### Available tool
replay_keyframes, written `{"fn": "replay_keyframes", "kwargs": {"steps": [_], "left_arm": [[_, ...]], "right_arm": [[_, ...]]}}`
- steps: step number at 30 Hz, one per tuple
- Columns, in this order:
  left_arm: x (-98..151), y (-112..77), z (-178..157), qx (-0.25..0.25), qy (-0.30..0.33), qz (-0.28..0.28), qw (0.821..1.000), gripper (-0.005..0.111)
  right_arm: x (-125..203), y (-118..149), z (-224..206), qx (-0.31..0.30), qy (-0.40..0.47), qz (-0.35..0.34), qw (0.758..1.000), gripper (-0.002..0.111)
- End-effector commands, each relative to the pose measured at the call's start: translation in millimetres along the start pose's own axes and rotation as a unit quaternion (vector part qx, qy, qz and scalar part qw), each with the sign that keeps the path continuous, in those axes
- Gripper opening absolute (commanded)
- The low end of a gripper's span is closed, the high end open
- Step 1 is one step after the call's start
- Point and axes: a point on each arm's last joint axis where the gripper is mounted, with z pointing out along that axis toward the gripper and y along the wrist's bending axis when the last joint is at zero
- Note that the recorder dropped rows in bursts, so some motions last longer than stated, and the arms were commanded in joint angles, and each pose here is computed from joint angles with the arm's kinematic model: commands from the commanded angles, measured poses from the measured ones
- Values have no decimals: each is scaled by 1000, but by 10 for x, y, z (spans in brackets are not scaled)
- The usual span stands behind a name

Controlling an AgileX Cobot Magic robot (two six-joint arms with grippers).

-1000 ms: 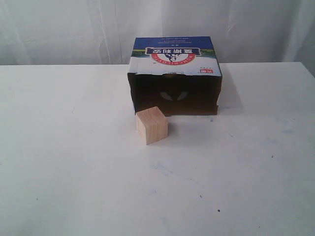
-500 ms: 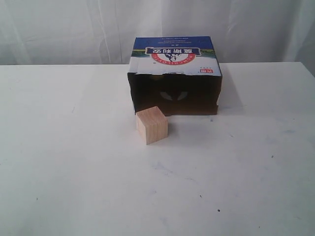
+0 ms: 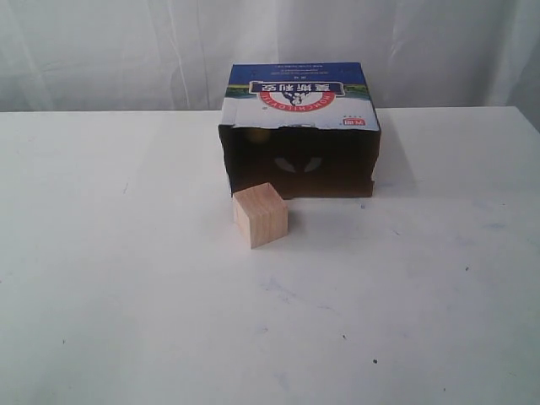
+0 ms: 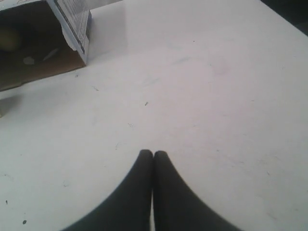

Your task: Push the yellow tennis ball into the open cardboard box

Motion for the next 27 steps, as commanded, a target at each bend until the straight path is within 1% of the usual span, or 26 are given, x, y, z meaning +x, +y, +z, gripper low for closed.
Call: {"fn": "replay_keyframes", "kwargs": {"steps": [1,7,9,10,11,13,14,15,19,27], "left_arm": [[27,-4,3,3,8,2,1000,0],[27,-4,3,3,8,2,1000,0],[27,-4,3,3,8,2,1000,0],[27,-4,3,3,8,2,1000,0],[27,-4,3,3,8,2,1000,0],[27,-4,3,3,8,2,1000,0],[27,-4,3,3,8,2,1000,0],[27,-4,3,3,8,2,1000,0],[27,-4,3,3,8,2,1000,0],[27,-4,3,3,8,2,1000,0]], "right_arm": [[6,0,2,-2,-4,-4,1000,0],[-8,8,2,-6,-12,-16,1000,0],[-35,32,0,-18,-28,-40,999,0],[-61,75,0,-41,-48,-68,996,0],[-80,94,-3,-49,-61,-98,992,0],[-144,136,-19,-59,-104,-189,975,0],[-195,161,-34,-61,-139,-237,960,0],[-210,169,-39,-61,-149,-252,954,0],[-214,171,-41,-63,-151,-240,957,0],[-214,171,-41,-62,-151,-249,955,0]]}}
